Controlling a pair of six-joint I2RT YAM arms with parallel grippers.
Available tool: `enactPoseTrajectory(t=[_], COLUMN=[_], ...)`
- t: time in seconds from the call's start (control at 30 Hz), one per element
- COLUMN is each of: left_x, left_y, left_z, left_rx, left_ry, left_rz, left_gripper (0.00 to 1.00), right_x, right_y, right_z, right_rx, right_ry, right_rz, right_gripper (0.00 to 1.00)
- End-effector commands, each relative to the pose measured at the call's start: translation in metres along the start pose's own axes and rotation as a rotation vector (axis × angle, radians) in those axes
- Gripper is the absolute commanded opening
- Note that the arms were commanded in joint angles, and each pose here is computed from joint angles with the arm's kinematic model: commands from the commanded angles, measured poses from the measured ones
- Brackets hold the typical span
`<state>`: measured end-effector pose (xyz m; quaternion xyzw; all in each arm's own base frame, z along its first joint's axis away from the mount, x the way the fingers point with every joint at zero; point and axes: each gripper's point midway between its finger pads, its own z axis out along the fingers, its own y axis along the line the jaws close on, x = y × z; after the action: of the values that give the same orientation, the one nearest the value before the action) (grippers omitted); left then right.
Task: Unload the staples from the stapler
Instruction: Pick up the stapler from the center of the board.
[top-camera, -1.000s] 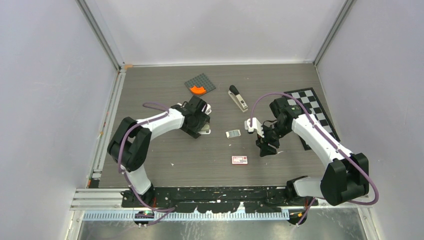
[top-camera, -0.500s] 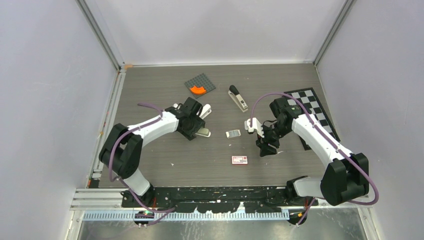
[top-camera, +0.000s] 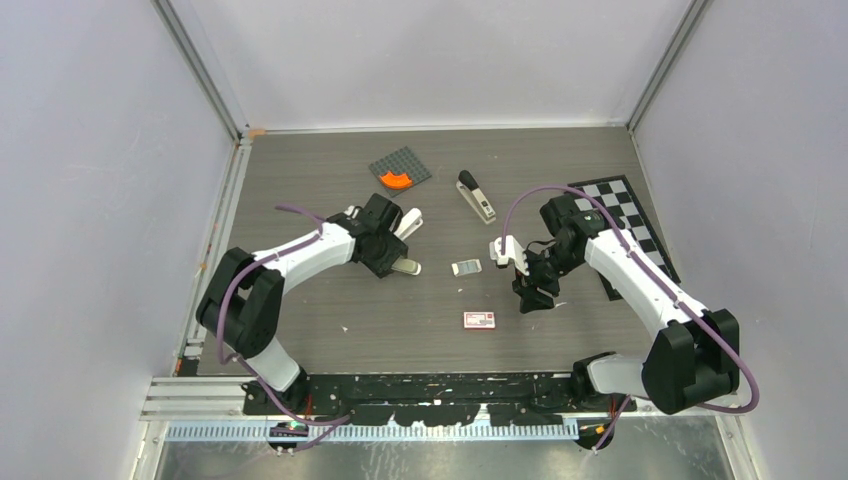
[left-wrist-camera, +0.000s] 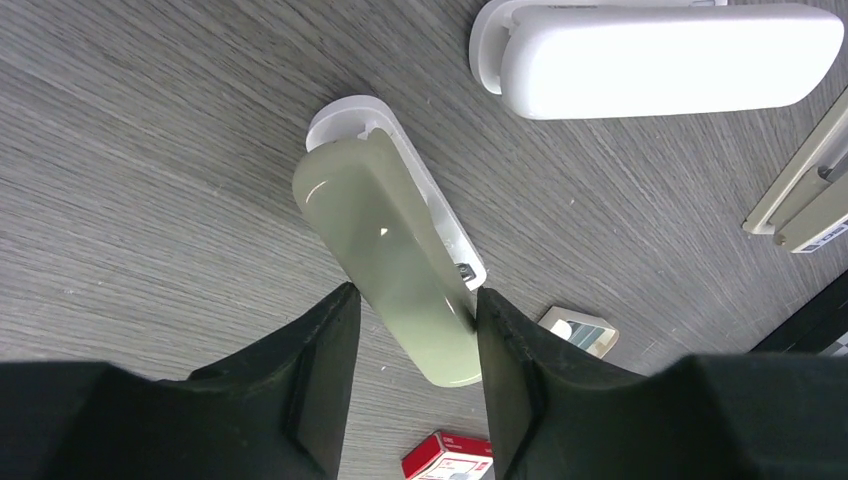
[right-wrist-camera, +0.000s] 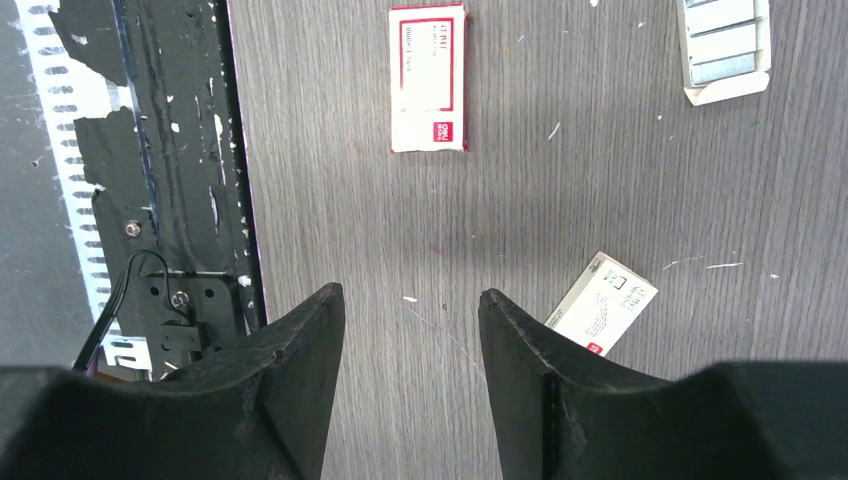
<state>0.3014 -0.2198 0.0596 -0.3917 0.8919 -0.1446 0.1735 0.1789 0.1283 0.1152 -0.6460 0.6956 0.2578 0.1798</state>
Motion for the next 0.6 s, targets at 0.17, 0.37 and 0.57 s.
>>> enactPoseTrajectory(t=[0.17, 0.37, 0.57], left_x=[0.0039, 0.0028, 0.0042], left_y=[-0.0055, -0.0053, -0.0010], left_z=[0.0058, 0.0021, -0.0009], left_rx=[0.025, 0.042, 0.030], left_ry=[0.024, 0.021, 0.030], left_rz=[0.011, 0.036, 0.080], left_gripper=[0.39, 0.32, 0.28], right_x=[-0.0110, -0.0106, -0.0106], right_y=[0.0002, 0.0002, 0.0004], right_z=[-0.0077, -0.0071, -0.0070], right_rx=[0.020, 0.018, 0.018], right_ry=[-0.038, -0.037, -0.037], right_rz=[-0.034, -0.032, -0.035], right_gripper=[0.57, 0.57, 0.57])
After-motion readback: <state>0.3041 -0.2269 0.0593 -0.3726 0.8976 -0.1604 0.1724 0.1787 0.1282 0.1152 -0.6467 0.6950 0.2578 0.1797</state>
